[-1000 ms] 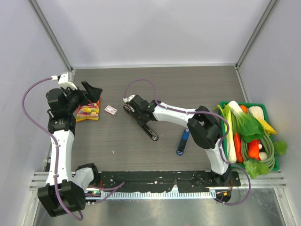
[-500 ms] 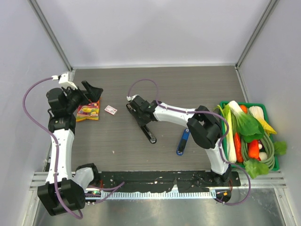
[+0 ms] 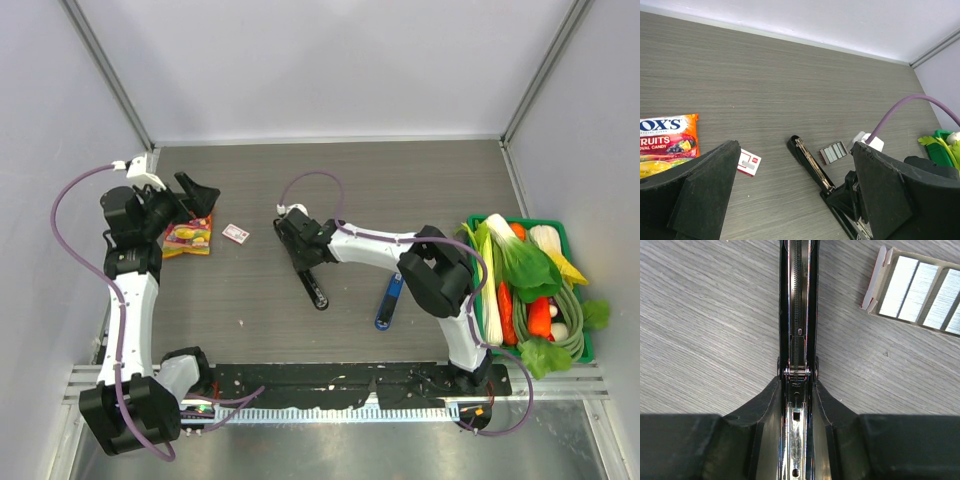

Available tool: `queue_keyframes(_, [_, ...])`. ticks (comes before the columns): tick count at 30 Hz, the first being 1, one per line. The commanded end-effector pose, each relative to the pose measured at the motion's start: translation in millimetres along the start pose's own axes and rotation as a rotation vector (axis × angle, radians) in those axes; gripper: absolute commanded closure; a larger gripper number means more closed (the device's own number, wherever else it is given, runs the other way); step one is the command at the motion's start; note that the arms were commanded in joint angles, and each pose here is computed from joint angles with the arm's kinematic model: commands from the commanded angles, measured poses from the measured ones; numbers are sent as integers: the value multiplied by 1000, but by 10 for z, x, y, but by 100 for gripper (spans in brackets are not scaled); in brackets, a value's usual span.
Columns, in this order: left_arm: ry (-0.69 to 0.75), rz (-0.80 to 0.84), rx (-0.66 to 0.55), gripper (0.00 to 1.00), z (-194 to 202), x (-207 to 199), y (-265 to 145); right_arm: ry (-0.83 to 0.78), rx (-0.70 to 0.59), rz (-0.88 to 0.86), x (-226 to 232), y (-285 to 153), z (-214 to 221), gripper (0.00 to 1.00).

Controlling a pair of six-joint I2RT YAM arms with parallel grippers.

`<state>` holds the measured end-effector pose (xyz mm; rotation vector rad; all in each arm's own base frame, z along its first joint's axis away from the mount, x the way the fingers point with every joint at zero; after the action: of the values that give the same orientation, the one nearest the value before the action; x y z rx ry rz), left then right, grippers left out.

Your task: Load the staples into the stapler

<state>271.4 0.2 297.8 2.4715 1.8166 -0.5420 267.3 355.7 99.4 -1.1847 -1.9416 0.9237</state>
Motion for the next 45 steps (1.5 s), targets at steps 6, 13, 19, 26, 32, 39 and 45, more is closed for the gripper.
queue_keyframes(6, [6,26,-35,0,-45,0,20,53,-80,24,69,-76,-34,84])
queue_keyframes(13, [1,24,-33,0,-31,9,25,7,-133,16,160,-259,-137,50])
queue_keyframes(19, [2,26,-33,0,-27,4,23,-31,-207,15,191,-551,-372,43])
queue_keyframes(26, [30,158,-42,0,-144,-130,30,-98,-356,-10,-131,-1170,-757,36])
queue_keyframes(32, [308,586,-21,0,-216,-627,238,17,-368,-34,-1435,-1640,-1100,34])
queue_keyframes(39, [942,1002,139,0,112,-1543,743,2,-388,-145,-2359,-2365,-718,31])
queue_keyframes(45, [1489,1184,183,0,631,-2422,1100,-48,-476,-11,-2575,-2784,-318,25])
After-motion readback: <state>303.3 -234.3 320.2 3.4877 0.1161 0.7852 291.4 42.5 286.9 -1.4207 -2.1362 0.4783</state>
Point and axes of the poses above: each gripper's point midway between its finger pads, its own y axis out along the fingers, its own x axis along the line the jaws close on, z = x × y, the point moved 8 cm from there along -y, back along the fingers, and after that the axes turned 9 degrees about y, right-handed, at the moved point
